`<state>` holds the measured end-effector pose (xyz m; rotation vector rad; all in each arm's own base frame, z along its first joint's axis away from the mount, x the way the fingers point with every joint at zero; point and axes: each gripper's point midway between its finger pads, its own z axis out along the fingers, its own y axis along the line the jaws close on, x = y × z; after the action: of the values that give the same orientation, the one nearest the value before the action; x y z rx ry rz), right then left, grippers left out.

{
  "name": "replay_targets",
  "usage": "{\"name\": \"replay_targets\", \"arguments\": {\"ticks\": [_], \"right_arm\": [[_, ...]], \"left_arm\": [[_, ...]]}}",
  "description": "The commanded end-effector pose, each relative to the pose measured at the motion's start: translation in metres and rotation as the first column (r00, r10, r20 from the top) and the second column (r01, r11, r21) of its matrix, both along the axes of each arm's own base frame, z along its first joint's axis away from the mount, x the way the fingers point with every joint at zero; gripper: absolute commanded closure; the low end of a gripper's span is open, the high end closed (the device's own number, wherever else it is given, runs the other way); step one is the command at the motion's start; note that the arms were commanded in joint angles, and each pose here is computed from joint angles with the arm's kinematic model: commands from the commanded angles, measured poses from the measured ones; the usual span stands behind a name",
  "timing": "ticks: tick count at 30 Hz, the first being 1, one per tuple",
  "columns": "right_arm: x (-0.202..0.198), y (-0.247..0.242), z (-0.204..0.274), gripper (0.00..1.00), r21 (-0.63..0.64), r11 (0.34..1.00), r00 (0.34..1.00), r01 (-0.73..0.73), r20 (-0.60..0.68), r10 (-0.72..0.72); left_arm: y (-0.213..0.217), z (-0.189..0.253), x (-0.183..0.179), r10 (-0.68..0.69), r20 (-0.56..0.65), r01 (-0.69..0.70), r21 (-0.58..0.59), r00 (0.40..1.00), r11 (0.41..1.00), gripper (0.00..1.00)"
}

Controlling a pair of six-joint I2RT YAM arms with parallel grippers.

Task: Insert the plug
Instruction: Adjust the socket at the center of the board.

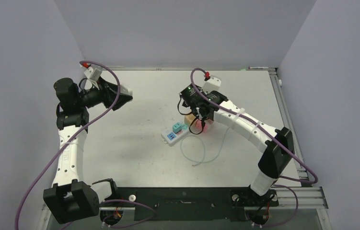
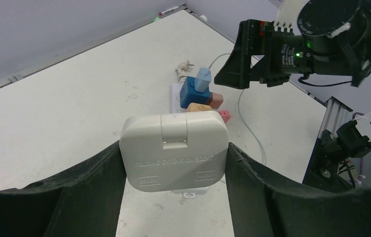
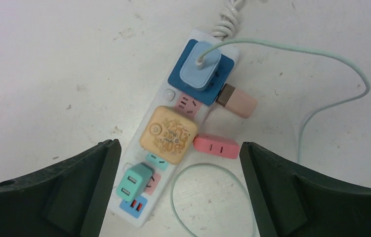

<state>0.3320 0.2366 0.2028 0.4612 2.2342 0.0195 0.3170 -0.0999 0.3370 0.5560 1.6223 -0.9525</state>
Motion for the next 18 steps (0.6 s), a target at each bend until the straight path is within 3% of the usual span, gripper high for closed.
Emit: {"name": "replay_targets", "arguments": {"ticks": [1,18], "right_arm": [[0.02,-0.011,-0.021,0.03,-0.069,0.996,0.997,0.062,-0.032,-0.064],[0.069,-0.02,-0.06,0.03,-0.12,0.985,0.989,0.126,-0.056,-0.134]], "left_arm": [[-0.004,0.012,-0.005,-0.026,0.053,0.026,0.001,0.998,1.0,0.78],[-0.003,0.006,-0.004,-0.026,0.036,0.026,-0.003,0.999,1.0,0.78]]}}
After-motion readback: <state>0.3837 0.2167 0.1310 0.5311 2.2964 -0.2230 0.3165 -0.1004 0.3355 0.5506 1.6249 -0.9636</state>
